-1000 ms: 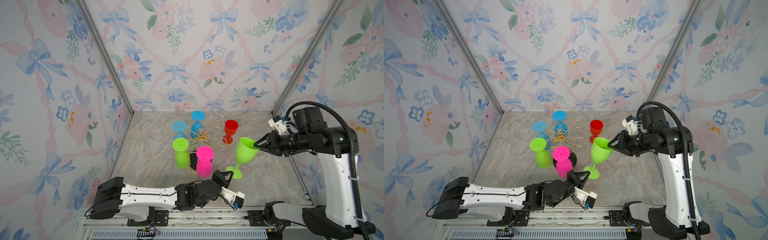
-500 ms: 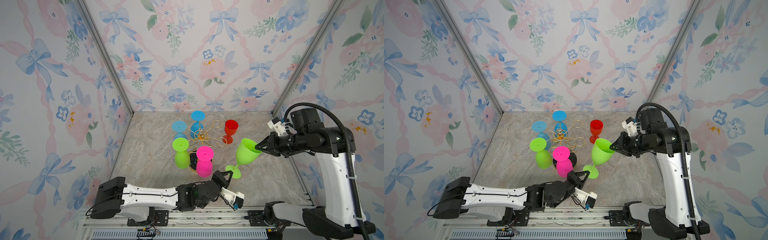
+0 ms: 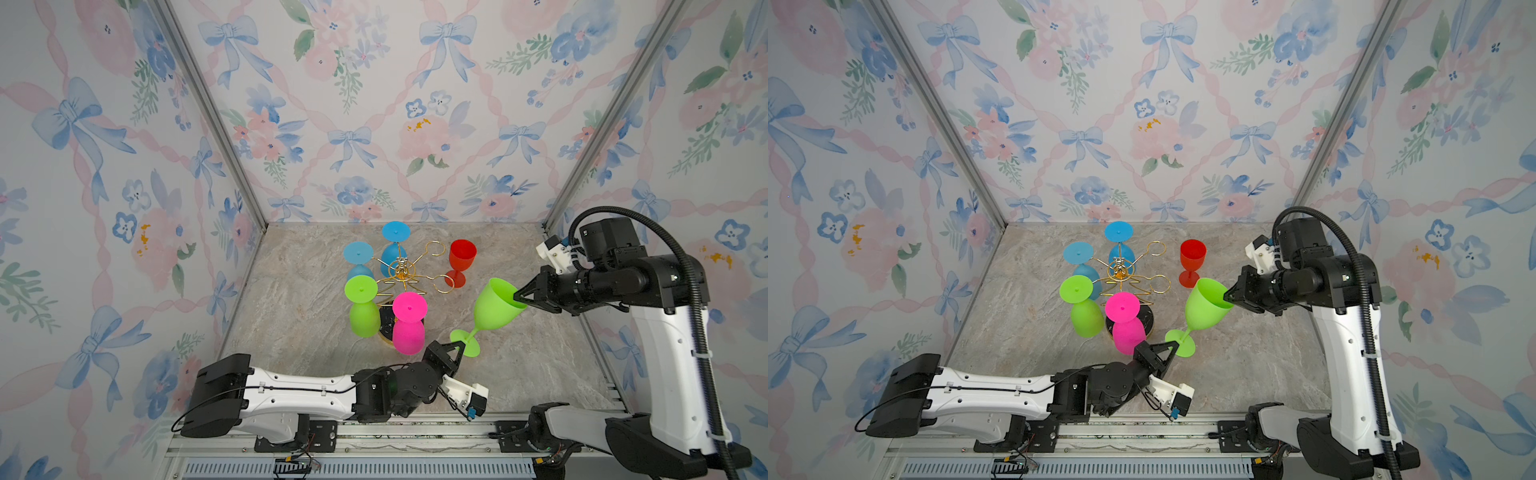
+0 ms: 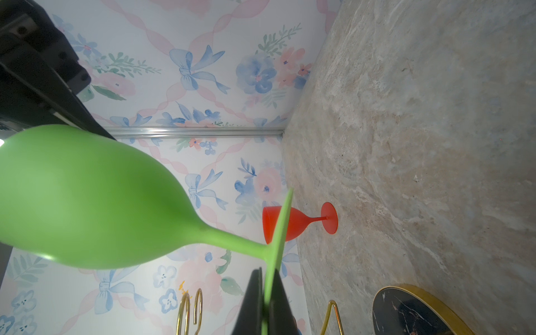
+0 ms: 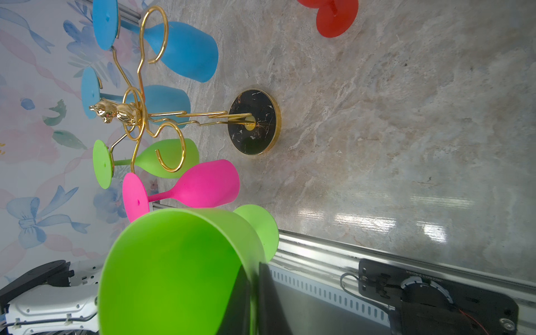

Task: Take the wine glass off the wine glass rack
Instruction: Pick up the wine glass from the wine glass rack.

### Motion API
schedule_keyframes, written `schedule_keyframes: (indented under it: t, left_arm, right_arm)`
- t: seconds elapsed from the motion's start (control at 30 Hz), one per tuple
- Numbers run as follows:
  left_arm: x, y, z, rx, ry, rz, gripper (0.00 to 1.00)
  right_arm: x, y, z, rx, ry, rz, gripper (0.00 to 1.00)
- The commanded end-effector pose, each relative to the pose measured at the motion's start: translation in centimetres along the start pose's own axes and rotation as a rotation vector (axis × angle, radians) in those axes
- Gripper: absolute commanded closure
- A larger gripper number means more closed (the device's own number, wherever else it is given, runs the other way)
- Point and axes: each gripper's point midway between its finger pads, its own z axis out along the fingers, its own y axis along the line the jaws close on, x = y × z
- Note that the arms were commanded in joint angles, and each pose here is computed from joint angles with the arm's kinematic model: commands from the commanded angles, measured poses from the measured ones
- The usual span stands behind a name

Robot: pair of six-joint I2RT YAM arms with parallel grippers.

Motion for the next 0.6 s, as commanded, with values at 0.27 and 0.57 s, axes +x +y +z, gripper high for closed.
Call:
schedule_keyframes:
  t: [0.27, 0.57]
  left_arm:
    - [-1.2, 2.7, -0.6, -0.067, -0.075, -0.133, 0.81]
    - [-1.5, 2.5, -1.4, -0.06, -0.122, -0.17, 0.54]
  right_arm:
    - [4.0, -1.1, -0.6, 0.028, 0.129, 0.078, 1.0]
    - [3.5, -1.6, -0.9, 0.046, 0.097, 0.085, 1.0]
